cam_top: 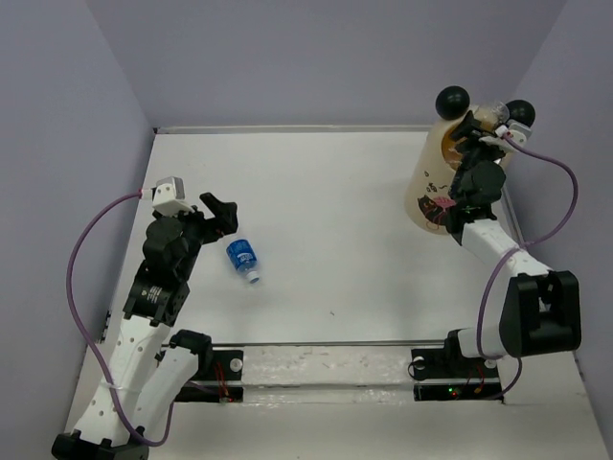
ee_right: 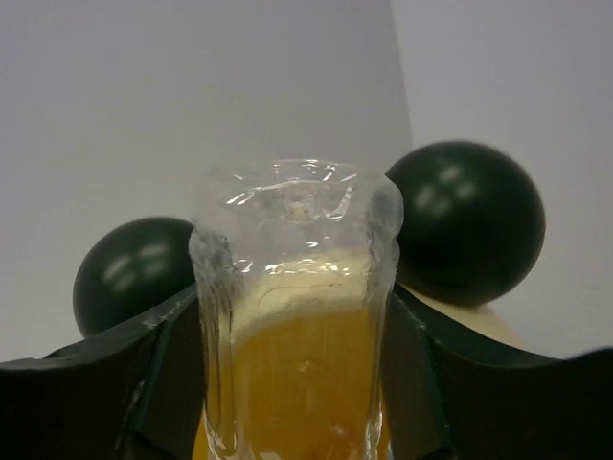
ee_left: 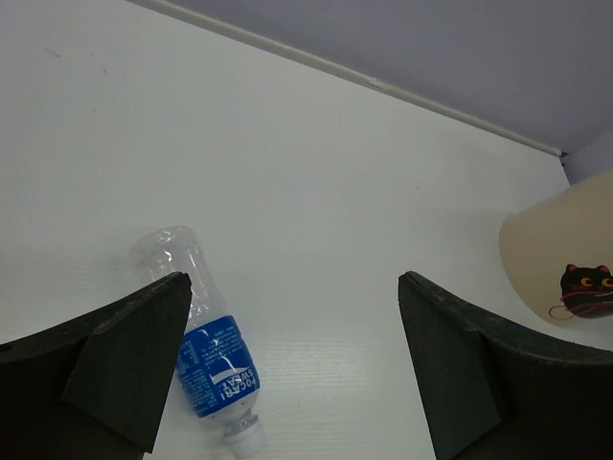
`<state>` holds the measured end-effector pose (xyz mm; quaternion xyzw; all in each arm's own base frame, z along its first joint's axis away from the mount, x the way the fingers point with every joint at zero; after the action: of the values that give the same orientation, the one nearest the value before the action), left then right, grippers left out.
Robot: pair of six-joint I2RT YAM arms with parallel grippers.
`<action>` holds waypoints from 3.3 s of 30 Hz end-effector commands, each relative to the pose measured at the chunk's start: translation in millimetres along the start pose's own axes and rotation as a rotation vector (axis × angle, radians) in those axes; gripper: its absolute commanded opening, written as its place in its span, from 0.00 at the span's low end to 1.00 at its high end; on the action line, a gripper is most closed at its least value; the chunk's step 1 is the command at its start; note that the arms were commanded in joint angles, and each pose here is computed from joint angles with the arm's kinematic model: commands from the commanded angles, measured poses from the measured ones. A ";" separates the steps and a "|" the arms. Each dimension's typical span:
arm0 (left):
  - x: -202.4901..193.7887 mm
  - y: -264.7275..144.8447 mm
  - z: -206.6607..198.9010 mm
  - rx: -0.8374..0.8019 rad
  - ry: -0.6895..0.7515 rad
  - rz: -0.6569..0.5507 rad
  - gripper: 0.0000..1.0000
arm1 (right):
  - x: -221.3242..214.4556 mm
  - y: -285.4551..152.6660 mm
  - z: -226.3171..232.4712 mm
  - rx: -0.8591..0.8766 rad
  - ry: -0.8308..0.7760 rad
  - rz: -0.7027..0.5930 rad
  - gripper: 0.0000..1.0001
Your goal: Put the plastic bottles in the bin
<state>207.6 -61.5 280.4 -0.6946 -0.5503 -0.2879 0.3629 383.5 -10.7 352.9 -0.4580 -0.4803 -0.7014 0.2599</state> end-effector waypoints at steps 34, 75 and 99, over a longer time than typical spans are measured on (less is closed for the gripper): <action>-90.0 38.5 54.0 0.324 -0.204 0.302 0.99 | 37.8 -110.3 48.6 0.789 0.306 0.661 0.02; -146.9 -7.9 -102.3 -0.587 -0.013 0.596 0.55 | 11.1 -240.6 189.6 1.378 0.657 0.896 0.98; -61.1 -33.1 -151.0 -0.649 0.078 0.341 0.99 | 114.7 -180.2 158.1 1.122 0.574 0.568 0.16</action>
<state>159.9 -233.3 286.0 -0.8756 -0.2414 -0.3731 0.1892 247.4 233.2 339.8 -0.1440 -0.4971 -0.2632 0.8142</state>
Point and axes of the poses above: each gripper's point midway between its finger pads, its own y axis out along the fingers, its own z axis along the line the jaws close on, x = y × z, the point moved 7 cm from there along -y, back along the fingers, and after that the axes turned 10 degrees about -y, right-handed, at the moved point
